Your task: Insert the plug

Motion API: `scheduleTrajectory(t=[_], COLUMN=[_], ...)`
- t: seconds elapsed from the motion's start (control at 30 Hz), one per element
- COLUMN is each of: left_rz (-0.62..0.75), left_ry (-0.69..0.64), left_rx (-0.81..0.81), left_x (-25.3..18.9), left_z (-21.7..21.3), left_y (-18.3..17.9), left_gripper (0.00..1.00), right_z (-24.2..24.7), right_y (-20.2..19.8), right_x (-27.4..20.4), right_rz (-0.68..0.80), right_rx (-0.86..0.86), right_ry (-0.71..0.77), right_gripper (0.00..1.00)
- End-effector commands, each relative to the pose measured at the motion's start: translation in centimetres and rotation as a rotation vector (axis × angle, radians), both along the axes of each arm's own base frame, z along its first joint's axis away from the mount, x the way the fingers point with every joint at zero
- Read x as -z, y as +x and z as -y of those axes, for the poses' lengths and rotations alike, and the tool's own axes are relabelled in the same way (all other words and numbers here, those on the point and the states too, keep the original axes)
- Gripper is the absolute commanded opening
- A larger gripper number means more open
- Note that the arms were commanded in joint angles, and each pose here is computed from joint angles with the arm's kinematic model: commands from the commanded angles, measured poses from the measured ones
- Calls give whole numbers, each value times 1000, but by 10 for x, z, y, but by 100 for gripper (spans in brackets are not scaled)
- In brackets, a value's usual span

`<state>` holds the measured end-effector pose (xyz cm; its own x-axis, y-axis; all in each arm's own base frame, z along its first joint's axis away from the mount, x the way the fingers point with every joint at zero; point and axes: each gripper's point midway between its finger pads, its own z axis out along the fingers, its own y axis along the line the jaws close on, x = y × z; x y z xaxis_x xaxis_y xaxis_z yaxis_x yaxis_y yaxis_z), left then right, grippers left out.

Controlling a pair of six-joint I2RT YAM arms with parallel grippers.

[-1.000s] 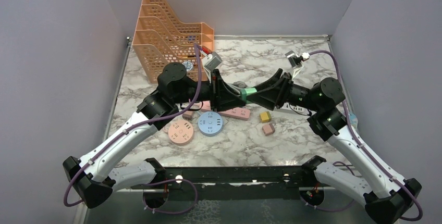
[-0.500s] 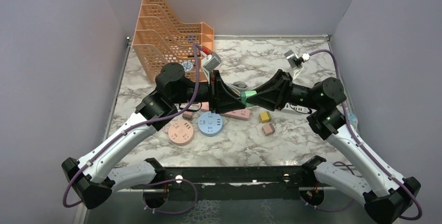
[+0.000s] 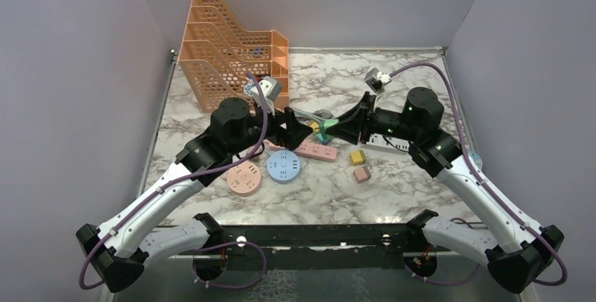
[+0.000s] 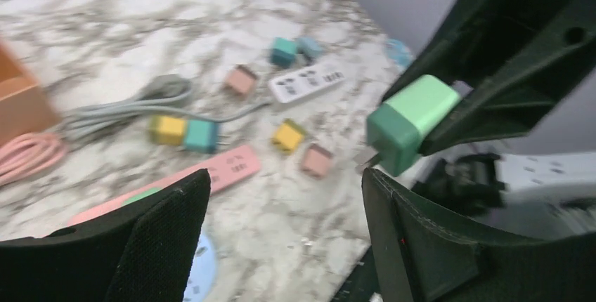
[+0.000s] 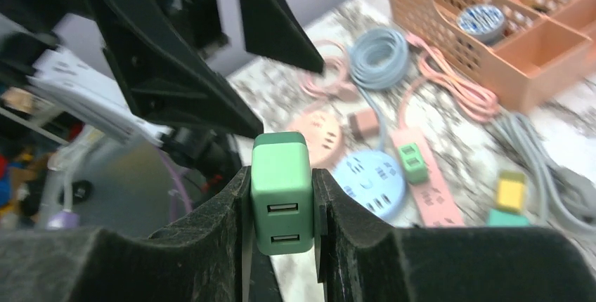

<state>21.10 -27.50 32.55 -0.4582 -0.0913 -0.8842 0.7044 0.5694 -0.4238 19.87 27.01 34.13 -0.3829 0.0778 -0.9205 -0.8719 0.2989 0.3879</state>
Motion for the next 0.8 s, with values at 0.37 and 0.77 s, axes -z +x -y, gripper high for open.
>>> scheduleTrajectory(t=[0.37,0.77], left_rz=[80,52], left_ry=[332,347], left_rx=[-449,-527], left_x=[79,96], left_z=[-99,-120], left_y=[36,30], left_gripper=[81,81], right_z=[13,-6], right_y=[62,75], right_x=[127,197], right_rz=[128,219], right_rx=[124,25], right_ry=[-501,-853], right_gripper=[1,1])
